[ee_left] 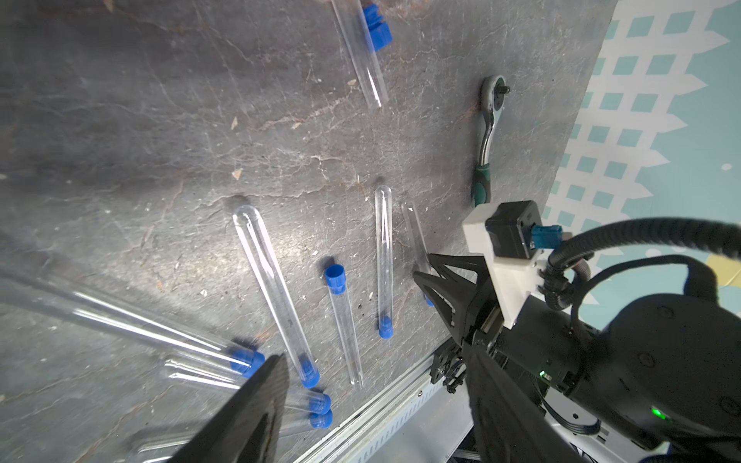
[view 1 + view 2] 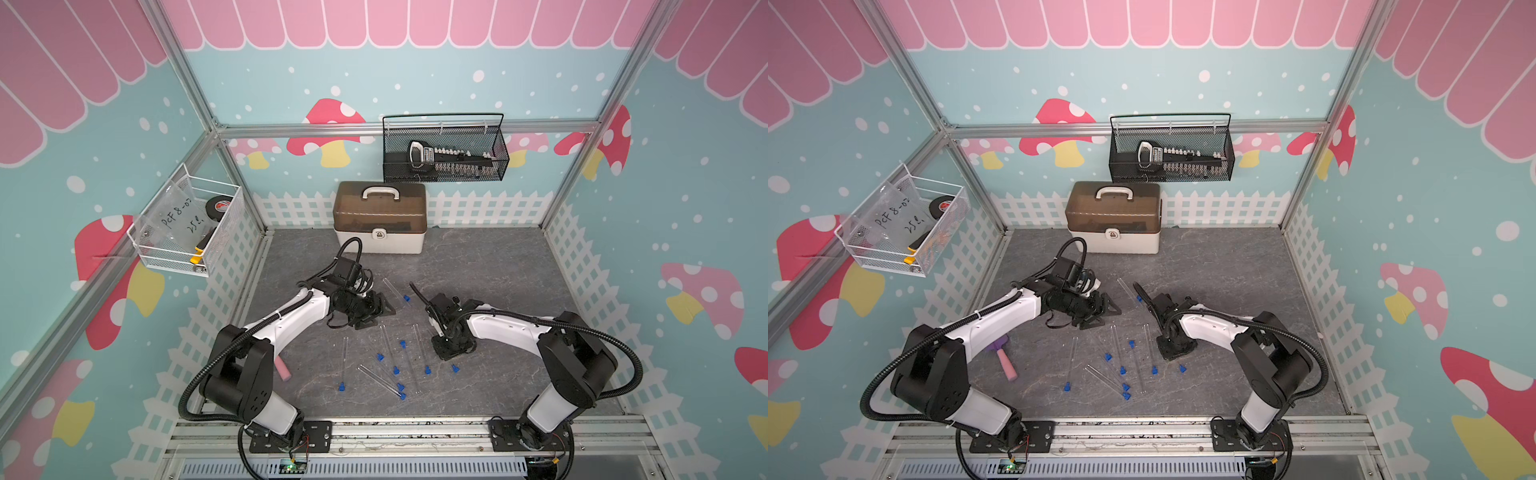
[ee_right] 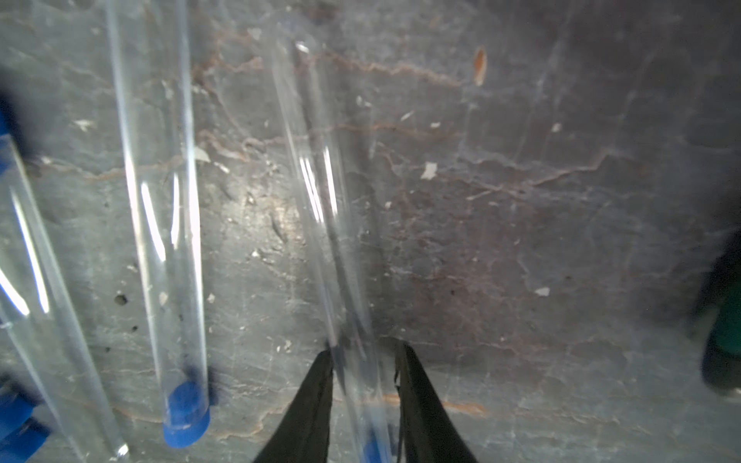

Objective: Remove stoppers from test tubes
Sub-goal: Pick up the test tube at the center of the board.

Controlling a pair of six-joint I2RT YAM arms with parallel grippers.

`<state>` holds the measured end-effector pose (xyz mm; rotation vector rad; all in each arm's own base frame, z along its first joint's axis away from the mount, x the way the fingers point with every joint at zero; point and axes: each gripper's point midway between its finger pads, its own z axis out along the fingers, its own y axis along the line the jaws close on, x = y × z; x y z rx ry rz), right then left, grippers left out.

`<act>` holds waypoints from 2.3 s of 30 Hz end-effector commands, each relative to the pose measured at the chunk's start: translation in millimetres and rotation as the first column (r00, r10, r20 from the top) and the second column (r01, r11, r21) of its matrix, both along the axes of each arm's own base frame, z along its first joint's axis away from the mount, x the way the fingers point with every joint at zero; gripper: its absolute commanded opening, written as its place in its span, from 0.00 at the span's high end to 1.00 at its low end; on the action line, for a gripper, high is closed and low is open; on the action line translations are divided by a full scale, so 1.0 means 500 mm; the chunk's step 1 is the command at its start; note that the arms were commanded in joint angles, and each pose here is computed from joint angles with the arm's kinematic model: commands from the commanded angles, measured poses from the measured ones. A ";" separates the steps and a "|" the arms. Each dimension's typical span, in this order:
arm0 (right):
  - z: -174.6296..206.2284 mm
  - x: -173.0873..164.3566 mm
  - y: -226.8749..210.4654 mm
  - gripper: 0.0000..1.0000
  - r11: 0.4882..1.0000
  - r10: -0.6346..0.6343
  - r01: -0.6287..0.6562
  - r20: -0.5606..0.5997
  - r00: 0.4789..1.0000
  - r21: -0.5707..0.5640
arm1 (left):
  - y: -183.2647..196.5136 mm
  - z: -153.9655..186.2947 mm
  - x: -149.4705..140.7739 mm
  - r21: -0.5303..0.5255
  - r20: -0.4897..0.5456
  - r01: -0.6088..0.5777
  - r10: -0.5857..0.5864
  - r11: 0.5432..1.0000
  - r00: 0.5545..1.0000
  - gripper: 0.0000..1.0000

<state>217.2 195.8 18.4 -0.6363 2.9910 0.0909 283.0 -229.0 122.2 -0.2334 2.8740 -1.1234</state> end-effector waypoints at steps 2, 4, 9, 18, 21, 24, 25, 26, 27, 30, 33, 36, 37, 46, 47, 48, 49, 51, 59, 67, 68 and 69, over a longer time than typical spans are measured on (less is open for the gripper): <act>-0.012 -0.004 -0.027 0.75 0.996 0.010 -0.007 0.033 0.999 -0.084 | 0.011 0.004 -0.009 0.019 0.003 -0.022 0.022 1.000 1.000 0.29; -0.015 -0.005 -0.026 0.78 0.996 0.016 -0.012 0.037 0.999 -0.090 | 0.013 0.003 -0.010 0.023 0.004 -0.027 0.027 0.999 1.000 0.29; -0.011 -0.004 -0.018 0.84 0.998 0.013 -0.010 0.044 0.999 -0.068 | 0.018 0.006 -0.011 0.029 0.012 -0.041 0.041 0.999 0.999 0.29; 0.047 0.001 0.006 0.86 0.999 0.040 -0.043 0.086 0.996 0.033 | 0.013 0.021 -0.006 -0.013 0.039 -0.065 0.066 0.998 0.997 0.30; 0.084 0.000 0.029 0.86 0.989 0.054 -0.065 0.088 0.995 0.130 | -0.003 0.038 -0.002 -0.079 0.053 -0.064 0.068 0.995 0.996 0.30; 0.148 0.000 0.073 0.86 0.954 0.080 -0.099 0.078 0.994 0.284 | -0.021 0.066 0.003 -0.154 0.079 -0.043 0.055 0.987 0.995 0.30; 0.170 -0.001 0.086 0.86 0.940 0.098 -0.118 0.079 0.992 0.321 | -0.028 0.076 0.004 -0.177 0.086 -0.031 0.046 0.984 0.995 0.30; 0.194 -0.001 0.101 0.86 0.924 0.118 -0.138 0.079 0.990 0.357 | -0.034 0.085 0.005 -0.197 0.094 -0.016 0.035 0.980 0.995 0.30; 0.215 -0.003 0.114 0.86 0.910 0.137 -0.156 0.078 0.988 0.384 | -0.038 0.093 0.006 -0.210 0.098 -0.006 0.028 0.978 0.995 0.30; 0.268 -0.011 0.153 0.86 0.859 0.193 -0.199 0.062 0.979 0.472 | -0.054 0.116 0.006 -0.255 0.112 0.040 -0.012 0.966 0.994 0.30; 0.306 -0.018 0.182 0.86 0.813 0.244 -0.231 0.049 0.969 0.535 | -0.065 0.135 0.004 -0.284 0.115 0.085 -0.054 0.955 0.992 0.30; 0.330 -0.020 0.191 0.86 0.793 0.282 -0.264 0.054 0.958 0.548 | -0.070 0.152 0.002 -0.310 0.114 0.113 -0.081 0.944 0.990 0.31; 0.334 -0.021 0.192 0.86 0.791 0.291 -0.270 0.050 0.955 0.549 | -0.068 0.157 0.003 -0.316 0.114 0.113 -0.081 0.942 0.990 0.31; 0.330 -0.004 0.204 0.86 0.806 0.276 -0.257 0.045 0.960 0.533 | -0.061 0.161 0.001 -0.336 0.103 0.134 -0.105 0.932 0.989 0.32; 0.325 0.003 0.202 0.86 0.814 0.261 -0.246 0.047 0.964 0.526 | -0.050 0.152 0.003 -0.319 0.095 0.120 -0.094 0.940 0.991 0.33; 0.321 0.006 0.201 0.86 0.821 0.252 -0.238 0.046 0.967 0.519 | -0.036 0.146 0.005 -0.304 0.090 0.101 -0.077 0.947 0.993 0.33; 0.317 0.009 0.199 0.86 0.828 0.242 -0.230 0.043 0.969 0.511 | -0.021 0.140 0.008 -0.294 0.080 0.077 -0.055 0.953 0.995 0.33; 0.306 0.007 0.198 0.86 0.832 0.238 -0.215 0.021 0.971 0.512 | 0.015 0.137 0.018 -0.296 0.073 0.019 0.002 0.955 0.997 0.33; 0.322 -0.003 0.230 0.86 0.781 0.295 -0.234 -0.010 0.956 0.579 | 0.000 0.193 -0.009 -0.382 0.125 0.158 -0.119 0.911 0.985 0.32; 0.339 -0.002 0.255 0.86 0.757 0.323 -0.249 -0.016 0.946 0.604 | -0.021 0.183 -0.027 -0.347 0.132 0.224 -0.189 0.911 0.973 0.33; 0.341 -0.005 0.258 0.86 0.752 0.328 -0.251 -0.016 0.944 0.609 | -0.028 0.184 -0.028 -0.341 0.136 0.233 -0.197 0.911 0.971 0.33; 0.342 -0.008 0.262 0.86 0.748 0.334 -0.252 -0.019 0.942 0.614 | -0.033 0.183 -0.028 -0.336 0.139 0.240 -0.204 0.911 0.969 0.33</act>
